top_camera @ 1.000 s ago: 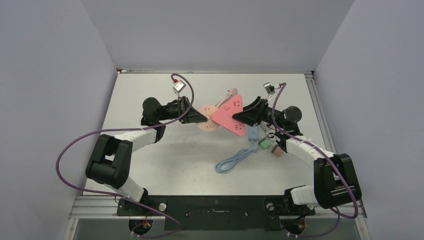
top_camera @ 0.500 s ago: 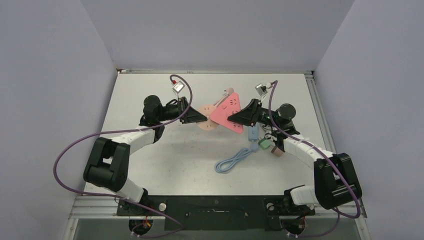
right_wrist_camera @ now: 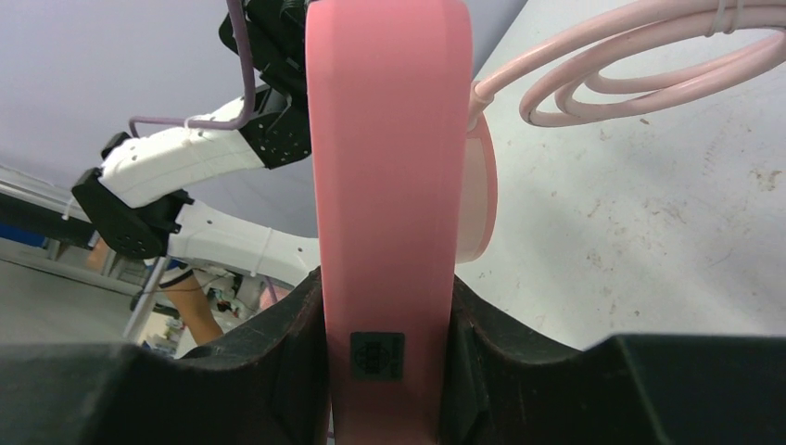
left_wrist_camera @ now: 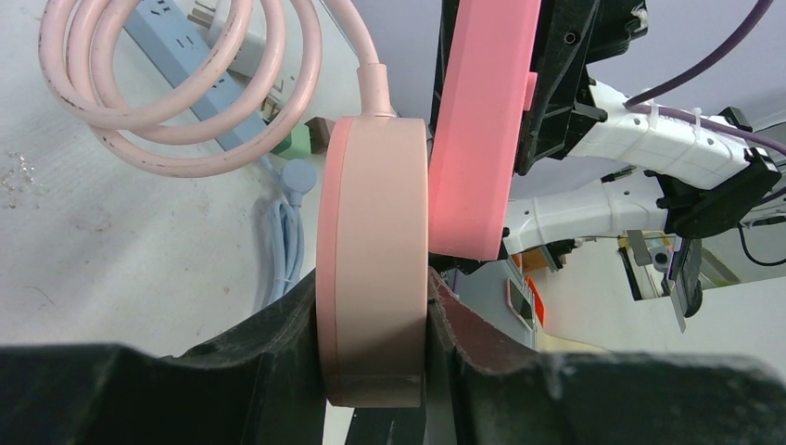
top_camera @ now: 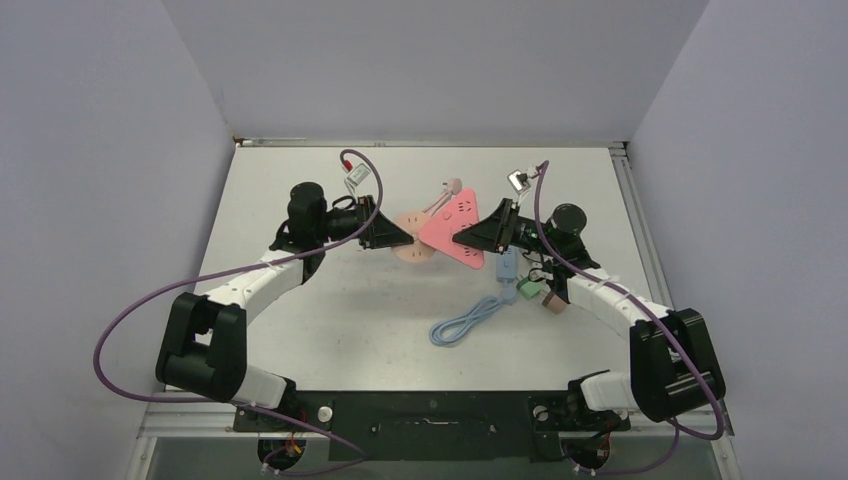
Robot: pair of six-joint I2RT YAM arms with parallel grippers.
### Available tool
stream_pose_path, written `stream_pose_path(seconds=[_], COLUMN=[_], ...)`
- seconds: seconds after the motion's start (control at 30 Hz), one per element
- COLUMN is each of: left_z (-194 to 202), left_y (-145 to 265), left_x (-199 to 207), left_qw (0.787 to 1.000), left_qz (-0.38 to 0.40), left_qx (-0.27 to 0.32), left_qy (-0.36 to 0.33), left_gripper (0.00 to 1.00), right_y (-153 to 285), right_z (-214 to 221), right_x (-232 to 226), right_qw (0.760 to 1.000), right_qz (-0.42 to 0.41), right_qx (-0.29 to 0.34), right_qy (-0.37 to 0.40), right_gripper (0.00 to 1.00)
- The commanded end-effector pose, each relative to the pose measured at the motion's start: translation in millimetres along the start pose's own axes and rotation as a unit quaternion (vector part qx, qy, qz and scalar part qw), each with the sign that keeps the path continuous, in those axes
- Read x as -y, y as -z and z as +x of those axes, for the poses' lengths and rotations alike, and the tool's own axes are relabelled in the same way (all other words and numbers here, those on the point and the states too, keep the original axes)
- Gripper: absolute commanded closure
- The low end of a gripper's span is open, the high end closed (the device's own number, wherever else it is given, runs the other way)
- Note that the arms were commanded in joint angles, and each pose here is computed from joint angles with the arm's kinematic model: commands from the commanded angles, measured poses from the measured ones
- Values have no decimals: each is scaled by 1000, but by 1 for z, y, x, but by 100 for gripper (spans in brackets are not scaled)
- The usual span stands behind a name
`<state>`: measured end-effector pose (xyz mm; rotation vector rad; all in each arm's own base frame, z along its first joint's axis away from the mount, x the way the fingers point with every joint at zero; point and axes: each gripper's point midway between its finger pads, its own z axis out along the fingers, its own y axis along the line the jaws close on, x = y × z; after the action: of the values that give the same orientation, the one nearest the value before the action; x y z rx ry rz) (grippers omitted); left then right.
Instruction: Pull the plug off the socket
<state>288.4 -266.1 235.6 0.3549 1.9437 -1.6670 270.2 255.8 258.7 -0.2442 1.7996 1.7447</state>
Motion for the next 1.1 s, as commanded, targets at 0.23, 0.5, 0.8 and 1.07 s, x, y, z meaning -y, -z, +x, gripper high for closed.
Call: stream_pose_path(seconds=[0.23, 0.5, 0.8, 1.07], left_z=[-19, -16, -7, -4], left_y=[1, 2, -1, -1], left_x=[31, 50, 64, 72], left_qw=[997, 993, 989, 987], left_qz=[37, 80, 109, 125], left_qx=[7, 2, -9, -12], left_qy=[-72, -82, -99, -104], left_gripper=[100, 100, 100, 100], right_y=[9, 7, 15, 31], right_z=[-6, -6, -22, -22], right_x=[28, 27, -46, -106], right_qw=[993, 996, 988, 971], right_qz=[26, -16, -118, -213], right_qx=[16, 20, 54, 53], right_qy=[111, 83, 89, 94], right_gripper=[80, 80, 95, 95])
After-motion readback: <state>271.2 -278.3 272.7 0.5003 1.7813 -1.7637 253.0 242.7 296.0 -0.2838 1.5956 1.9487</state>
